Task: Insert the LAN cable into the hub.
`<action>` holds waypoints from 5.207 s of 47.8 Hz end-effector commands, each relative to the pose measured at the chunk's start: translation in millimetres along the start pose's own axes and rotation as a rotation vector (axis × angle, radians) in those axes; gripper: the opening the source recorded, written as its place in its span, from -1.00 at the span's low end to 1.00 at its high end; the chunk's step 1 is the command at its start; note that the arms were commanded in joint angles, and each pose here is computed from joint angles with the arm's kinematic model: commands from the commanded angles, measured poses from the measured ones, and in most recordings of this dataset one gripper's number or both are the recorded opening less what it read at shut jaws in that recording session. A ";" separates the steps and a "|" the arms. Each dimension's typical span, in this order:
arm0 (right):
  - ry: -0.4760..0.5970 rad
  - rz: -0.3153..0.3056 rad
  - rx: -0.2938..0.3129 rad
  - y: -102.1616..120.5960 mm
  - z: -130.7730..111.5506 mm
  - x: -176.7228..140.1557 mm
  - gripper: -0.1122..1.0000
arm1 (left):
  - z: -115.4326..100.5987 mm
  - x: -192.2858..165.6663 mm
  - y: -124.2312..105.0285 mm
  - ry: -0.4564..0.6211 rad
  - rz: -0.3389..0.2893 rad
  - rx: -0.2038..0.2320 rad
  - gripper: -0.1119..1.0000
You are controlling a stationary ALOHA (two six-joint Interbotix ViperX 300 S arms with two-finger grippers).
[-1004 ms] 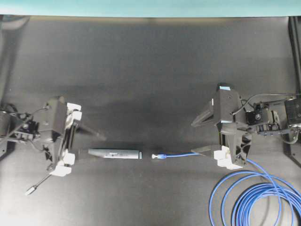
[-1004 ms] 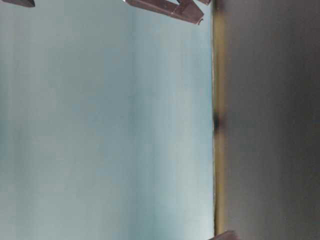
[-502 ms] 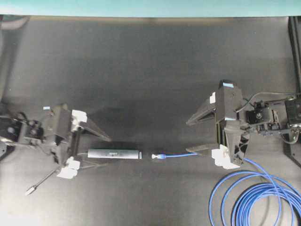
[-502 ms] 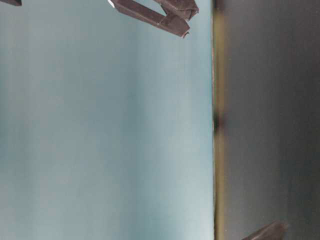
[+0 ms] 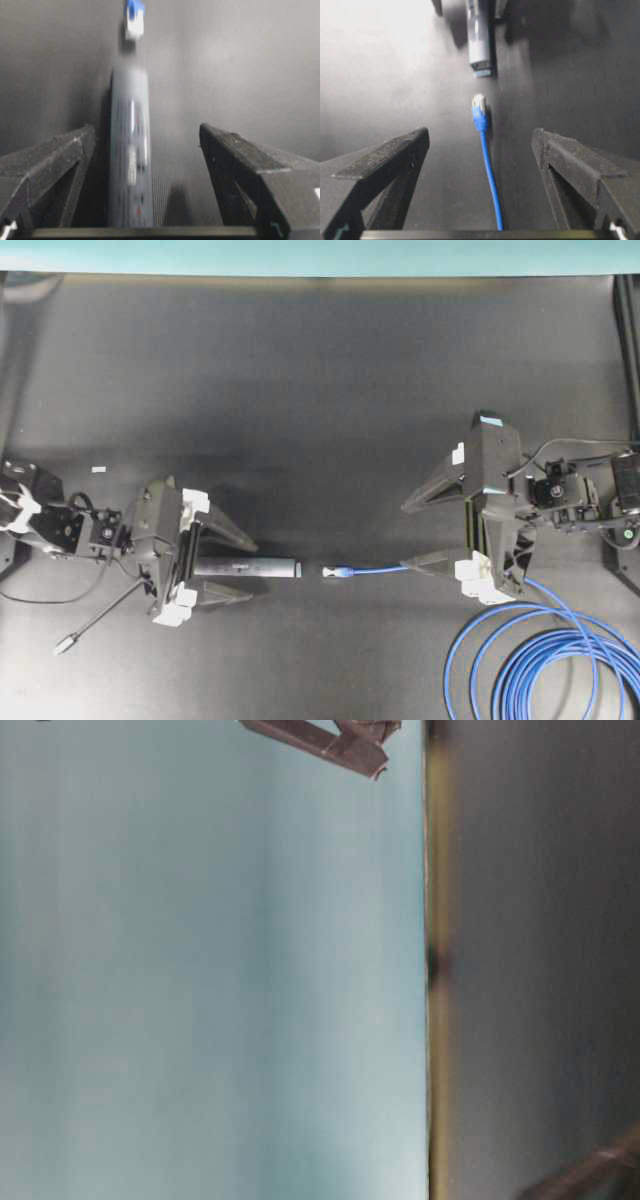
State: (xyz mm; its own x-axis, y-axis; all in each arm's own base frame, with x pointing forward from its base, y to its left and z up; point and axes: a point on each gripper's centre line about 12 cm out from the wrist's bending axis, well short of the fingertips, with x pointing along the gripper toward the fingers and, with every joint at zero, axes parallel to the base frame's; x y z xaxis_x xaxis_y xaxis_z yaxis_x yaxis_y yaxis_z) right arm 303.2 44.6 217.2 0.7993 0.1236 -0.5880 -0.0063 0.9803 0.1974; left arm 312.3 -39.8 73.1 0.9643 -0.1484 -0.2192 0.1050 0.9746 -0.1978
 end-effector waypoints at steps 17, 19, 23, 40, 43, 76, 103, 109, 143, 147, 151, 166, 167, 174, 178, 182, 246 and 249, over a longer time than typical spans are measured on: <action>-0.012 0.015 0.003 4.1 -2.7 -4.7 0.63 | -16.0 7.0 -1.6 0.109 0.006 0.002 0.42; -0.008 0.017 0.000 4.6 -4.1 -4.6 0.63 | -15.9 7.0 -2.6 0.109 0.002 0.006 0.28; 0.002 0.019 -0.002 5.4 -8.8 -4.2 0.63 | -14.0 6.9 -5.0 0.107 -0.004 0.016 -0.07; 0.007 0.013 -0.020 1.2 -26.1 18.6 0.63 | 39.3 24.1 -11.2 0.213 0.036 0.024 -0.29; 0.007 0.013 -0.024 0.9 -30.4 27.3 0.63 | 55.4 26.0 -12.1 0.253 0.053 0.028 -0.29; 0.081 -0.006 -0.042 -4.3 -76.4 132.1 0.60 | 122.9 -2.8 -24.3 0.456 0.114 0.029 -0.29; 0.193 -0.020 -0.045 -4.1 -94.5 133.4 -0.26 | 121.0 -4.2 -25.5 0.461 0.111 0.031 -0.29; 0.201 -0.020 -0.042 -3.1 -95.4 132.9 -0.58 | 121.3 -3.7 -25.6 0.460 0.110 0.033 -0.29; -0.053 0.034 -0.031 12.1 -17.0 102.2 -0.58 | 141.9 14.7 -27.7 0.411 0.076 0.164 -0.29; -0.062 0.033 -0.034 11.9 -13.5 103.3 -0.58 | 143.8 15.9 -27.0 0.396 0.077 0.163 -0.29; -0.065 0.030 -0.032 10.3 -12.6 104.2 -0.58 | 144.8 16.3 -27.3 0.387 0.075 0.163 -0.29; -0.098 0.030 -0.028 8.4 -7.5 104.4 -0.58 | 145.7 16.6 -27.4 0.382 0.075 0.163 -0.29; -0.098 0.029 -0.030 8.4 -7.5 104.4 -0.58 | 145.1 16.9 -27.9 0.384 0.073 0.164 -0.29; -0.096 0.031 -0.030 9.2 -6.9 104.6 -0.58 | 145.6 18.7 -27.4 0.384 0.075 0.165 -0.29; -0.094 0.033 -0.032 10.3 -7.7 104.9 -0.58 | 144.8 20.1 -27.2 0.387 0.075 0.165 -0.29; -0.095 0.034 -0.033 11.0 -7.2 105.0 -0.58 | 144.1 22.5 -26.9 0.390 0.075 0.166 -0.29; 0.000 0.019 -0.047 10.8 -14.2 109.5 -0.58 | 141.2 38.1 -32.0 0.472 0.054 0.252 -0.29; -0.001 0.020 -0.048 11.0 -13.5 110.0 -0.58 | 141.8 39.5 -30.9 0.471 0.056 0.251 -0.29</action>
State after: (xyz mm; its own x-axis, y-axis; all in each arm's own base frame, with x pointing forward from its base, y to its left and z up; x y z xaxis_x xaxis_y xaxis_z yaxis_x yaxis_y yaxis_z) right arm 376.5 73.4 135.8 0.7812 0.1466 -0.6069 -0.0474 0.9832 0.1765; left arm 376.1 -48.9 195.8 0.7397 -0.0900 -0.6668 0.1604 0.9860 0.0448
